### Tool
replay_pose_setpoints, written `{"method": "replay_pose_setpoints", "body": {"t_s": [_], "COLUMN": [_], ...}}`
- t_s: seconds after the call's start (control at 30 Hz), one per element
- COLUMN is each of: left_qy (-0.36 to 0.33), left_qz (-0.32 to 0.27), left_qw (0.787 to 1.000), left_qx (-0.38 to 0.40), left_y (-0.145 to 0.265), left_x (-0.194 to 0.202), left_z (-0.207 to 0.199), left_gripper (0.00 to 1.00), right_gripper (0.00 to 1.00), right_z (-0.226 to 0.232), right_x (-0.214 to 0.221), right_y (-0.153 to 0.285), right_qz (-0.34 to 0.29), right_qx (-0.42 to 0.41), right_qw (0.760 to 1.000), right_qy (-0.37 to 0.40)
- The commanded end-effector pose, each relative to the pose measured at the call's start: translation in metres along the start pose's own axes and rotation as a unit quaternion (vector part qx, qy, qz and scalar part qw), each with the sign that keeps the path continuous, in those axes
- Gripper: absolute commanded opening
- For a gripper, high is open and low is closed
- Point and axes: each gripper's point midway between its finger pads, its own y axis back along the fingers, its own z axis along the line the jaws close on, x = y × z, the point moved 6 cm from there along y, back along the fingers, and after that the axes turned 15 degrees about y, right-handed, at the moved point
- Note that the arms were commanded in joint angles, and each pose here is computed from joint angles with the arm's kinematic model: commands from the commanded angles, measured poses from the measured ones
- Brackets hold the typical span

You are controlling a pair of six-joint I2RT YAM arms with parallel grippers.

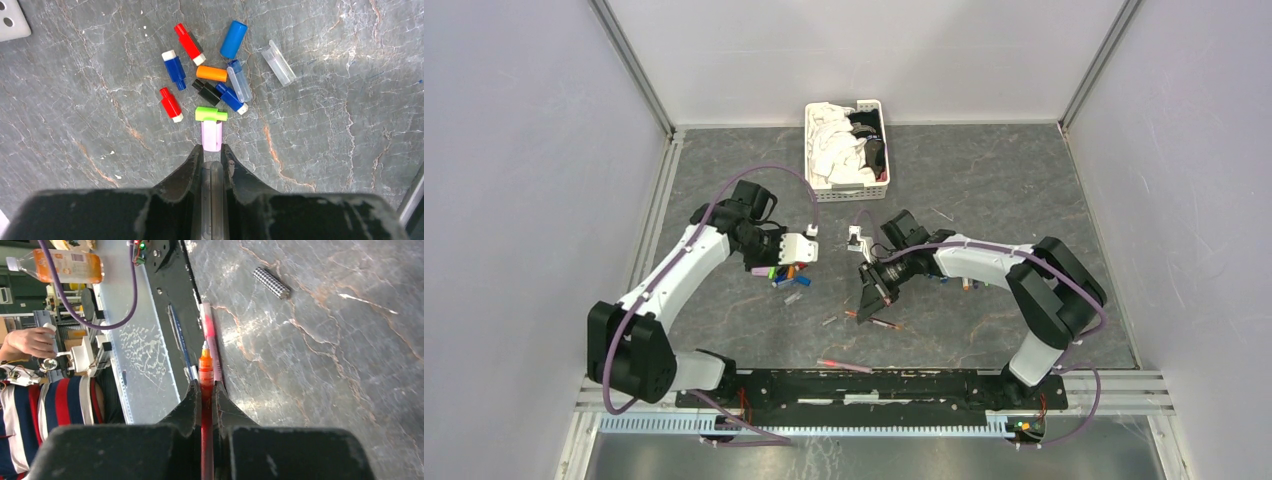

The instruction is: Open the pen caps

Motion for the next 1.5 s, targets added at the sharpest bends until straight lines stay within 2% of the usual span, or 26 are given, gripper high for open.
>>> {"method": "replay_pose_setpoints", "body": {"t_s": [0.0, 0.07, 0.13, 0.23, 0.33, 0.47, 0.6, 0.8, 0.83, 0.93, 1.03, 1.07, 1.1, 1.13, 1.3, 1.47], "left_qy": [-0.033, -0.021, -0.001, 0.040, 0.066, 0.087, 0.101, 0.107, 0.108, 0.112, 0.121, 0.124, 0.127, 0.131, 0.150, 0.161], "left_qz": [-0.026, -0.038, -0.049, -0.063, -0.050, -0.033, -0.027, -0.037, -0.038, -0.044, -0.056, -0.062, -0.069, -0.077, -0.106, -0.138], "left_qw": [0.999, 0.999, 0.999, 0.997, 0.997, 0.996, 0.994, 0.993, 0.993, 0.992, 0.991, 0.990, 0.989, 0.988, 0.981, 0.973], "left_qx": [-0.004, -0.002, -0.011, -0.013, -0.006, -0.015, -0.020, -0.017, -0.019, -0.024, -0.034, -0.035, -0.036, -0.039, -0.059, -0.095], "left_y": [0.002, -0.005, -0.018, -0.039, -0.059, -0.076, -0.083, -0.083, -0.082, -0.074, -0.061, -0.056, -0.050, -0.042, -0.005, 0.034], "left_x": [-0.011, -0.013, -0.012, -0.012, -0.009, -0.004, -0.004, -0.009, -0.010, -0.015, -0.024, -0.027, -0.031, -0.037, -0.056, -0.070], "left_z": [0.006, 0.003, 0.002, 0.000, -0.005, -0.004, -0.001, -0.002, -0.002, 0.001, 0.006, 0.007, 0.008, 0.010, 0.016, 0.018], "left_gripper": [0.02, 0.02, 0.02, 0.06, 0.11, 0.19, 0.28, 0.52, 0.53, 0.56, 0.65, 0.74, 0.96, 0.99, 1.00, 1.00], "right_gripper": [0.00, 0.00, 0.00, 0.00, 0.00, 0.00, 0.00, 0.00, 0.00, 0.02, 0.19, 0.25, 0.32, 0.36, 0.52, 0.58], "right_z": [-0.007, -0.019, -0.045, -0.081, -0.103, -0.122, -0.136, -0.153, -0.154, -0.157, -0.155, -0.154, -0.152, -0.150, -0.129, -0.087], "right_x": [-0.004, -0.010, -0.016, -0.025, -0.033, -0.041, -0.041, -0.022, -0.019, -0.009, -0.006, -0.007, -0.008, -0.010, -0.020, -0.032], "right_y": [0.010, 0.018, 0.034, 0.057, 0.072, 0.085, 0.090, 0.102, 0.103, 0.105, 0.107, 0.108, 0.109, 0.110, 0.116, 0.107], "right_qz": [-0.001, -0.006, -0.002, 0.003, 0.000, -0.010, -0.001, 0.008, 0.007, 0.006, 0.002, 0.000, -0.004, -0.008, -0.037, -0.064], "right_qx": [0.037, 0.076, 0.175, 0.343, 0.440, 0.519, 0.560, 0.617, 0.623, 0.632, 0.635, 0.635, 0.634, 0.634, 0.613, 0.569], "right_qw": [0.999, 0.997, 0.985, 0.939, 0.898, 0.854, 0.828, 0.785, 0.780, 0.772, 0.770, 0.770, 0.771, 0.771, 0.788, 0.820], "right_qy": [0.022, 0.019, 0.005, -0.010, -0.018, -0.017, -0.017, -0.049, -0.053, -0.063, -0.065, -0.064, -0.063, -0.060, -0.040, 0.025]}}
